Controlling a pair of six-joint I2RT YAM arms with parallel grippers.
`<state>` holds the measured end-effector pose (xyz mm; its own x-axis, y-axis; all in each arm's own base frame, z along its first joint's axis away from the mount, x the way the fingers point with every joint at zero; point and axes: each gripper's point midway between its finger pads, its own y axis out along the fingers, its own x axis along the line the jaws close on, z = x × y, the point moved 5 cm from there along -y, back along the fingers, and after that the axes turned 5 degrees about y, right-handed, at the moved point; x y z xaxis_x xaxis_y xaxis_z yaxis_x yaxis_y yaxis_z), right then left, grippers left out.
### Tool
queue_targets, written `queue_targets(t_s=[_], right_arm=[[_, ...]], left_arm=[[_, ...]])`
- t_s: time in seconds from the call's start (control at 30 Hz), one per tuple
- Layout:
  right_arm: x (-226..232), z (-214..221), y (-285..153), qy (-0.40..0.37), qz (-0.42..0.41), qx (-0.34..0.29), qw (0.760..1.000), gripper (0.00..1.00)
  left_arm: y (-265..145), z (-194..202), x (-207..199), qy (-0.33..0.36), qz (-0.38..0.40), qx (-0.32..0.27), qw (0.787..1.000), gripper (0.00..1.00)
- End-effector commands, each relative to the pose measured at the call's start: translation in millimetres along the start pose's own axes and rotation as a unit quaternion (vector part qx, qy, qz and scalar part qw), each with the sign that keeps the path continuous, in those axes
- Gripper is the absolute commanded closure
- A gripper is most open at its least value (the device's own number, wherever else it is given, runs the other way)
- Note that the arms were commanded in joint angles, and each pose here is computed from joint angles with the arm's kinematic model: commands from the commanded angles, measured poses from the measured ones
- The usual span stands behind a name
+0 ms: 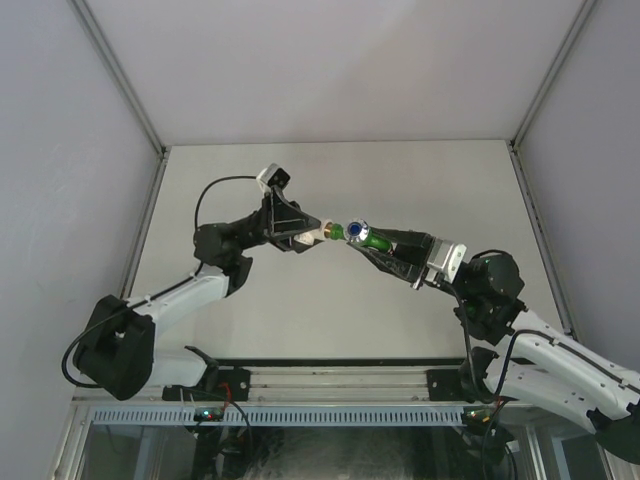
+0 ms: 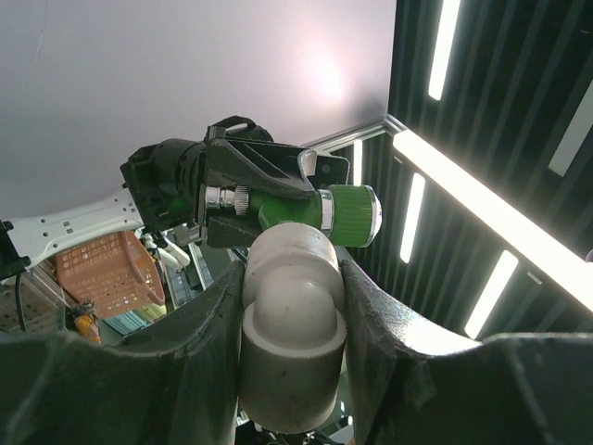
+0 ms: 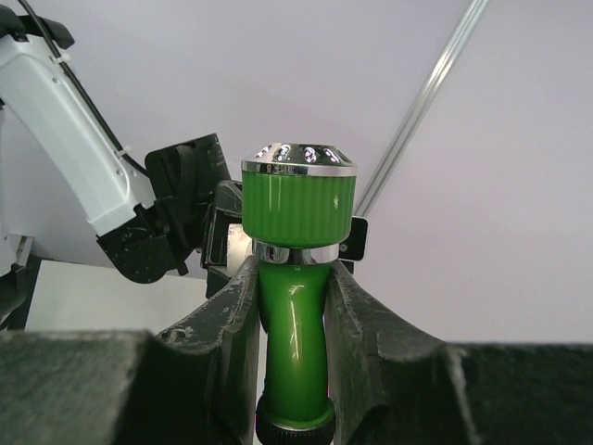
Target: Install the water faucets
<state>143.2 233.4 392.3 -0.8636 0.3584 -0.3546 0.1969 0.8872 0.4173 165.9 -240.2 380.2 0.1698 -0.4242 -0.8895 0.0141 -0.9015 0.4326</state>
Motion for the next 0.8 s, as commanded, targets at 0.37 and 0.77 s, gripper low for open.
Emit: queue_targets(t_s=[0.37, 0.77], right_arm=[[14.8, 59.6, -0.2, 0.010, 0.023, 0.114, 0.993, 1.00], [13.7, 64.1, -1.1, 0.096, 0.067, 0.123, 0.985, 1.00]], left_arm=[[16.3, 11.1, -28.3, 0.027, 0.030, 0.054, 0.998, 1.00], [23.1, 4.8, -14.9, 0.116, -0.016, 0.057, 0.992, 1.00]])
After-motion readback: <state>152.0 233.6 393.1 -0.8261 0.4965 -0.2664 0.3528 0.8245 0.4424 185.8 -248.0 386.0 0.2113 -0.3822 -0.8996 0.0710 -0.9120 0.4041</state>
